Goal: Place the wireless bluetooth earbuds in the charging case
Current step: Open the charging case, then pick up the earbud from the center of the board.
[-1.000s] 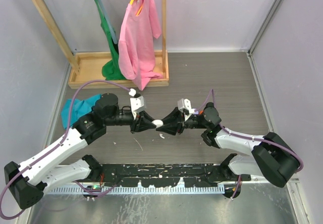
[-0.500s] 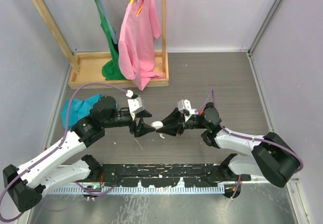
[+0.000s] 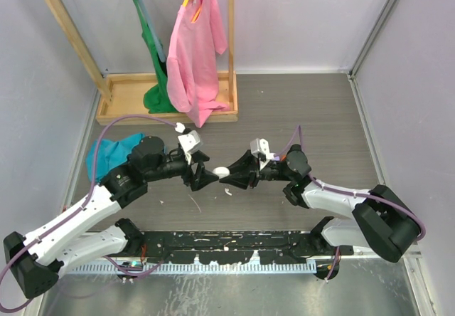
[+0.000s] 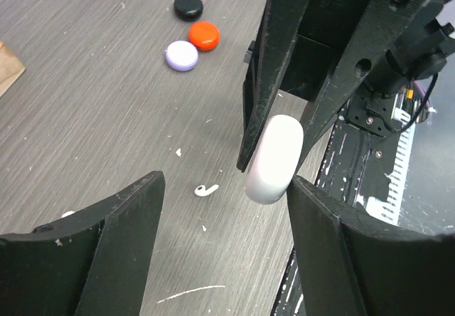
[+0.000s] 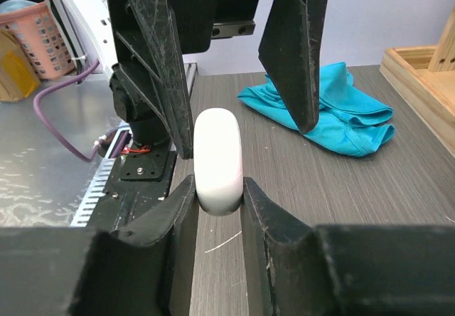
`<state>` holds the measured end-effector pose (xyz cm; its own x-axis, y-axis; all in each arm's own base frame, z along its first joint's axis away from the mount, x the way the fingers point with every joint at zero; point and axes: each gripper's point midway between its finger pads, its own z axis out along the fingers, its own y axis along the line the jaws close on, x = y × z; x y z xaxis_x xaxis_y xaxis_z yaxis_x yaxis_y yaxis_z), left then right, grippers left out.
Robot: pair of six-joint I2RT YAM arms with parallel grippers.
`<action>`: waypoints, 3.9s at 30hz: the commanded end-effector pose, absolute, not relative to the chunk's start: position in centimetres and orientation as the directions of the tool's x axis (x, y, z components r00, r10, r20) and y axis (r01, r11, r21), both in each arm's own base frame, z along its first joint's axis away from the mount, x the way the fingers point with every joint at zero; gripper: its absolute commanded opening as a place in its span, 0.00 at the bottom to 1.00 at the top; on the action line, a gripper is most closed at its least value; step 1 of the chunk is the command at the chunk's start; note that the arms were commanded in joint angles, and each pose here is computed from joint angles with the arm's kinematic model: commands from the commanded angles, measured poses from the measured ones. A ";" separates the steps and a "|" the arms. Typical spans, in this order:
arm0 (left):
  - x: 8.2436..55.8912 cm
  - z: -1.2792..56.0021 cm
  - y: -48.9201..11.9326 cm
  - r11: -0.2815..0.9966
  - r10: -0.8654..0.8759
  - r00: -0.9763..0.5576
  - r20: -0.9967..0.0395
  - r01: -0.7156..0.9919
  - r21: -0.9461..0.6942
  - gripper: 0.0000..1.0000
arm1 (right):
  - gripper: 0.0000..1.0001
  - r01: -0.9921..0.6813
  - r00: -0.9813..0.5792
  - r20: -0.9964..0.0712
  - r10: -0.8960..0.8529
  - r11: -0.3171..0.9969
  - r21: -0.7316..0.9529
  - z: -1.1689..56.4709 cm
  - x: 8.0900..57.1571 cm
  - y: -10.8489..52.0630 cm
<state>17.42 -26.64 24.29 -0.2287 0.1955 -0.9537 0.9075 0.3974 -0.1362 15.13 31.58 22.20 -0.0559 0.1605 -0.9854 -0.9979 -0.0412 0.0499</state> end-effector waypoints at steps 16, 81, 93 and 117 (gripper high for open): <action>21.5 29.4 -24.6 0.640 0.053 -0.265 -0.963 0.749 -0.171 0.73 | 0.03 -0.998 0.009 -0.984 0.175 -0.066 -0.021 23.0 15.3 32.3; 20.6 3.3 -32.4 0.882 0.314 -0.783 -0.537 0.450 -0.141 0.31 | 0.01 -0.471 0.021 -0.998 0.056 0.881 0.040 15.5 28.8 20.0; 21.0 4.6 -30.3 0.881 0.358 -0.737 -0.574 0.470 -0.054 0.16 | 0.01 -0.540 0.036 -0.998 0.056 0.841 0.028 15.9 28.1 21.1; 23.5 22.1 -28.4 0.731 0.416 -0.167 -0.894 0.646 0.220 0.11 | 0.01 -0.804 0.106 -0.986 0.129 0.594 -0.009 17.9 23.7 25.8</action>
<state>22.95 -27.40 18.77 -0.3339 0.4366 -0.8354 0.6228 0.7674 0.1522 24.58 24.60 14.82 0.0227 0.0481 -0.9986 -0.7545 0.6561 0.0144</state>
